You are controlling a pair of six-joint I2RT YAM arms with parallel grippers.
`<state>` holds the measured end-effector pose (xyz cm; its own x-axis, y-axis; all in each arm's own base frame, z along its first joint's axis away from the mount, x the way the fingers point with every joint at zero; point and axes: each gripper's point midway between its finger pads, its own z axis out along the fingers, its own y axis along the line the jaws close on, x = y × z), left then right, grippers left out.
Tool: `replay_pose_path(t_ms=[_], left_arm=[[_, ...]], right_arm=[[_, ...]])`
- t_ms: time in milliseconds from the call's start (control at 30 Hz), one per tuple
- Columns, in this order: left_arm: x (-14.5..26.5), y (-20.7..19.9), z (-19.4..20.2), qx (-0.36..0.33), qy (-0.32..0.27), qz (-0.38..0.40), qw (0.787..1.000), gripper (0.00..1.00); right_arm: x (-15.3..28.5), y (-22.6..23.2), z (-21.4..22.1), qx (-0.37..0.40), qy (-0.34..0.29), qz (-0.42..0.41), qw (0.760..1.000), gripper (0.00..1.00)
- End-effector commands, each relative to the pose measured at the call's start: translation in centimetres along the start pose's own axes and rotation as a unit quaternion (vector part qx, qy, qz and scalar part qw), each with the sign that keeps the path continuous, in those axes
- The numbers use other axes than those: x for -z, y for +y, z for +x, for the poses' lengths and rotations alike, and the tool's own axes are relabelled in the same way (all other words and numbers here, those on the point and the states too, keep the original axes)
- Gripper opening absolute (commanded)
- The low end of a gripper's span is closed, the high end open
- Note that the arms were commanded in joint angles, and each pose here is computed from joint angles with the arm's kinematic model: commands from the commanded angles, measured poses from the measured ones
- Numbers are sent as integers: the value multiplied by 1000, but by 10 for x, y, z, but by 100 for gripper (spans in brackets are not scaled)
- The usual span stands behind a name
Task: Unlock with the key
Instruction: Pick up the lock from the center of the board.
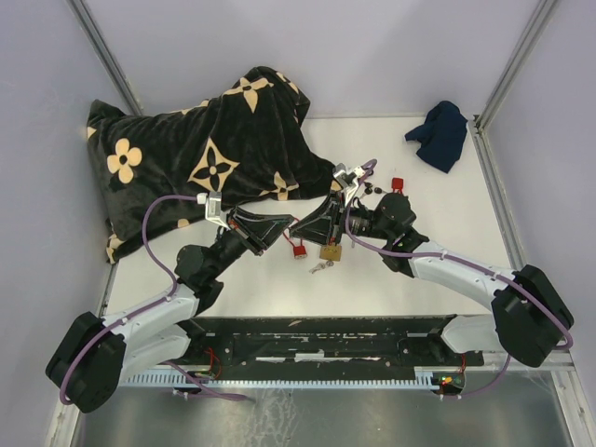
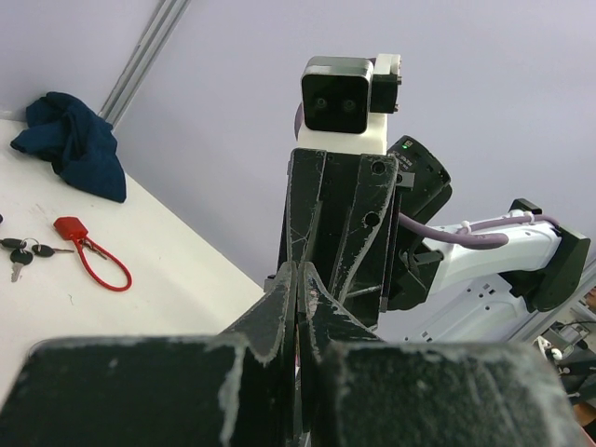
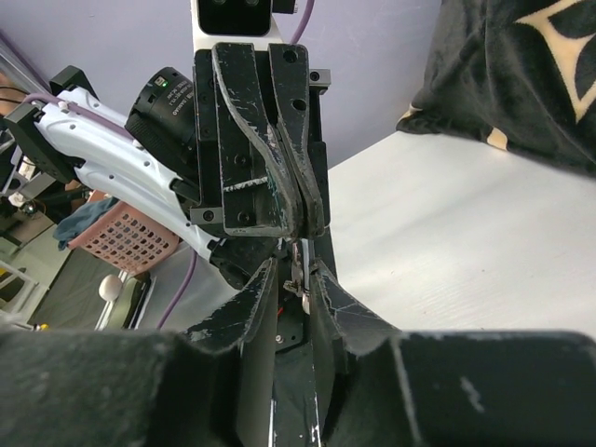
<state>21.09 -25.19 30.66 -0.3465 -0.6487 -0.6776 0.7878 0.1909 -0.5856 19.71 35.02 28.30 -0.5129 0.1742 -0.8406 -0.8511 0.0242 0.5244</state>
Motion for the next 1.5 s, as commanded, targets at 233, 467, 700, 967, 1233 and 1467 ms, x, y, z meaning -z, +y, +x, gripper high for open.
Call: replay_pose_path(t_ms=[233,467,700,967,1233,1467], left_arm=[[-3,-12,-17,-2,-34,17,999,3],[-1,3,-11,7,-22,-23,999,7],[14,45,-9,-8,17,-181,983,56],[39,81,6,-31,116,-324,938,83],[63,121,49,-8,268,-451,851,90],[79,154,68,-21,312,-559,768,92]], right_arm=[[-3,22,-23,34,-22,-39,998,8],[-1,9,-14,29,-11,-10,999,2],[13,-16,4,23,3,45,999,2],[37,-45,28,13,1,116,993,2],[62,-63,48,26,0,176,984,2],[81,-72,64,41,9,209,977,2]])
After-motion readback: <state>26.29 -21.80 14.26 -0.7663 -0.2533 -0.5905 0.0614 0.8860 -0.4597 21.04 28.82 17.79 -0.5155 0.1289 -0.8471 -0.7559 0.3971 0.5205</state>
